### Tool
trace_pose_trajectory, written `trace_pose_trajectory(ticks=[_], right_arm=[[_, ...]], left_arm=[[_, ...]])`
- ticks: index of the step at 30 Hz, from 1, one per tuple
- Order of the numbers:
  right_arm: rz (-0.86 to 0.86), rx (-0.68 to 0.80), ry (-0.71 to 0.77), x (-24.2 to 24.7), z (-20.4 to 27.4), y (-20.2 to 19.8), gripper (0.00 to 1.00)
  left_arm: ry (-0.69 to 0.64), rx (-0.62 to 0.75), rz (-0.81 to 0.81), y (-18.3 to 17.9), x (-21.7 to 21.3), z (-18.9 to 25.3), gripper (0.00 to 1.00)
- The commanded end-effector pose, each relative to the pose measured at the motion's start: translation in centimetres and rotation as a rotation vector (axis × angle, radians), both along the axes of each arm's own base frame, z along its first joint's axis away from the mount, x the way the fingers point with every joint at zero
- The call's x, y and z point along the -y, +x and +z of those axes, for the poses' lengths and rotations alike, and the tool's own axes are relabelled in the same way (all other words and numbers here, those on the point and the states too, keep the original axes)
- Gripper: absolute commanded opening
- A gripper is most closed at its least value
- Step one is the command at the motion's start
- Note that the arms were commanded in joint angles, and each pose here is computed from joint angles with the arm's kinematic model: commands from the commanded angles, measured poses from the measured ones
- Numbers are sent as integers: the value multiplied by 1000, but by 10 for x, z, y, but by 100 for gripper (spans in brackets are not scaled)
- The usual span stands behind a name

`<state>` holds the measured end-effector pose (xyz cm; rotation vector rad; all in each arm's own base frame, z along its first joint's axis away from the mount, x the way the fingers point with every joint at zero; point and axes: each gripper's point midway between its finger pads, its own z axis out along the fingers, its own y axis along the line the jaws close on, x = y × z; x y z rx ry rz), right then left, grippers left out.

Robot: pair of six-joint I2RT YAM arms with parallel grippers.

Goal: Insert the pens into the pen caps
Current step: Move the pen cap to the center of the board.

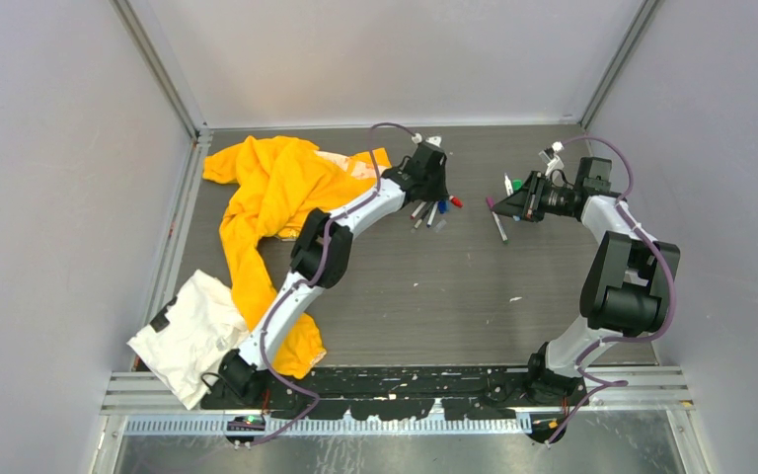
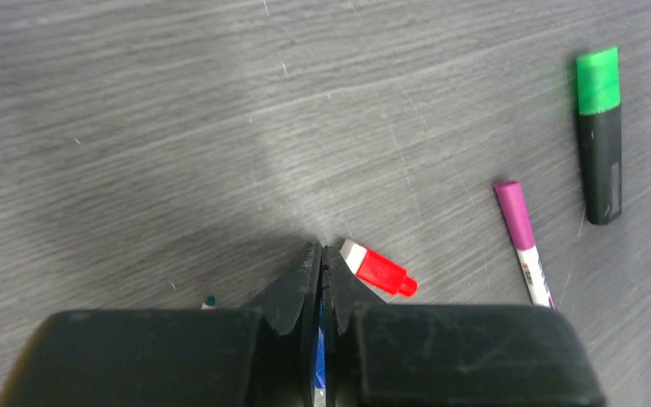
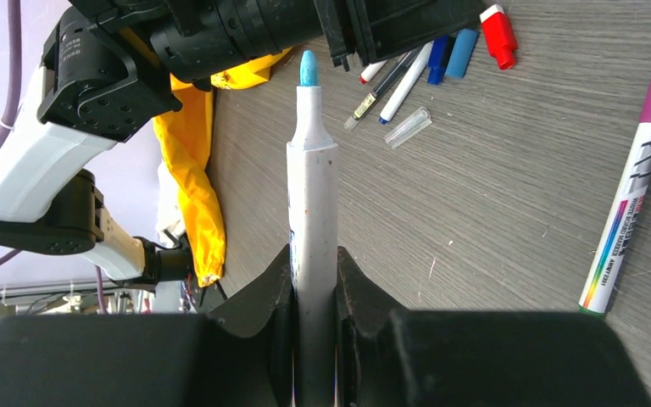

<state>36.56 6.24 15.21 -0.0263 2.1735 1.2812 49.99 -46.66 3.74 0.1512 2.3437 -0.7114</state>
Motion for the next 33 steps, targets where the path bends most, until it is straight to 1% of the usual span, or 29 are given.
trace_pose_trajectory(ticks=[1,5,9,15,18,20,23,25,29,33], right_arm=[[11,43,13,1,12,4,1],[11,46,14,1,14,3,1],[12,47,15,1,14,3,1],[12,44,19,0,14,2,1],[12,43,21,0,13,2,1],[9,40,22,0,13,2,1],[9,38,23,0,13,2,1],[9,39,24,0,14,2,1],[11,41,25,0,14,2,1],[13,42,27,0,14,1,1]], left_arm=[[-5,-3,-94,-25,5,26,4],[47,-17,-121,-42,-5,19,4],[77,-4,-176,-59,-8,21,4],[49,-20,-218,-76,-5,22,6],[39,-29,-201,-75,-5,23,8],[33,-29,-158,-70,-7,25,11],[15,-47,-88,-62,-10,28,13],[19,-42,-72,-58,-11,29,15],[28,7,-118,-53,-9,34,18],[-22,67,-191,-48,-5,44,23]])
